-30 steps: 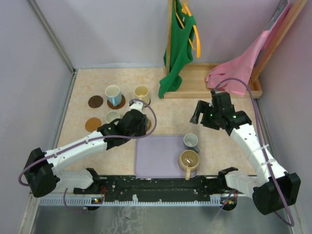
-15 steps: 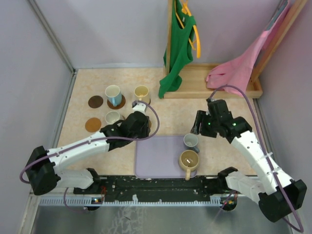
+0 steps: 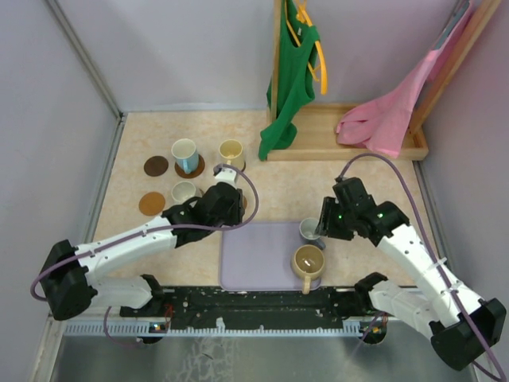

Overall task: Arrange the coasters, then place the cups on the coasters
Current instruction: Place the cup on the coaster, then place the cup on the tray.

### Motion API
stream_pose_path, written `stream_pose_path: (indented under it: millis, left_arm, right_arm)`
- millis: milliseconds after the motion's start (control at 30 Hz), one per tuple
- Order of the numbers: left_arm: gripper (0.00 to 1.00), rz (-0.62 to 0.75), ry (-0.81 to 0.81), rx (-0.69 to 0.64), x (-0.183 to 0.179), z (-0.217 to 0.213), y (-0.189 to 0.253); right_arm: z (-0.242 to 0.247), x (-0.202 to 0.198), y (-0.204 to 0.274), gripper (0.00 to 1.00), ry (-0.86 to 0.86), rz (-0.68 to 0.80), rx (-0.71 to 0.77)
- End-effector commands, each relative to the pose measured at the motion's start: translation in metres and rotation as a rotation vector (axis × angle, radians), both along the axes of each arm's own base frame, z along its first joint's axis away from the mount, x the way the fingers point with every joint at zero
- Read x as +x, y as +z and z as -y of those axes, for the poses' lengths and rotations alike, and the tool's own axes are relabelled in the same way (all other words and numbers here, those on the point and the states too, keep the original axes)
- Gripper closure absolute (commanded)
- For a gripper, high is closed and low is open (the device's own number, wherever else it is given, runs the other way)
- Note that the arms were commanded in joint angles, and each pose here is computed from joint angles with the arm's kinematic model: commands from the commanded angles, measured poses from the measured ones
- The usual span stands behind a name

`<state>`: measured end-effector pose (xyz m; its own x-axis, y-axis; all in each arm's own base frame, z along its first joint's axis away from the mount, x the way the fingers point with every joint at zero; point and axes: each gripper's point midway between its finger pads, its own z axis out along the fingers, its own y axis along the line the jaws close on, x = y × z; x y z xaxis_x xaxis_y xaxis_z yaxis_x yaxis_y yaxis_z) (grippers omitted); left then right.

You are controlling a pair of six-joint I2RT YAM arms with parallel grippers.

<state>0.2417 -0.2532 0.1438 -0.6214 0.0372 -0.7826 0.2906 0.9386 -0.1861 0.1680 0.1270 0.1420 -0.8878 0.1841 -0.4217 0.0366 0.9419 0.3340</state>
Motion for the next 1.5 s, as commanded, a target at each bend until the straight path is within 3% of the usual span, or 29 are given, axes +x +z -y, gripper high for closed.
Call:
stream_pose_path:
  millis: [0, 467, 1467]
  left_arm:
    - [0.58, 0.028, -0.004, -0.016, 0.0, -0.001, 0.007]
    - [0.57, 0.033, 0.008, -0.012, -0.002, -0.007, 0.005]
    - [0.56, 0.029, 0.024, 0.004, -0.002, -0.012, -0.001]
  right_arm:
    - [0.005, -0.004, -0.005, 0.58, -0.024, -0.006, -0.023]
    - [0.011, -0.015, -0.035, 0.64, -0.008, -0.087, -0.08]
    - [-0.004, -0.006, -0.063, 0.64, 0.014, -0.134, -0.107]
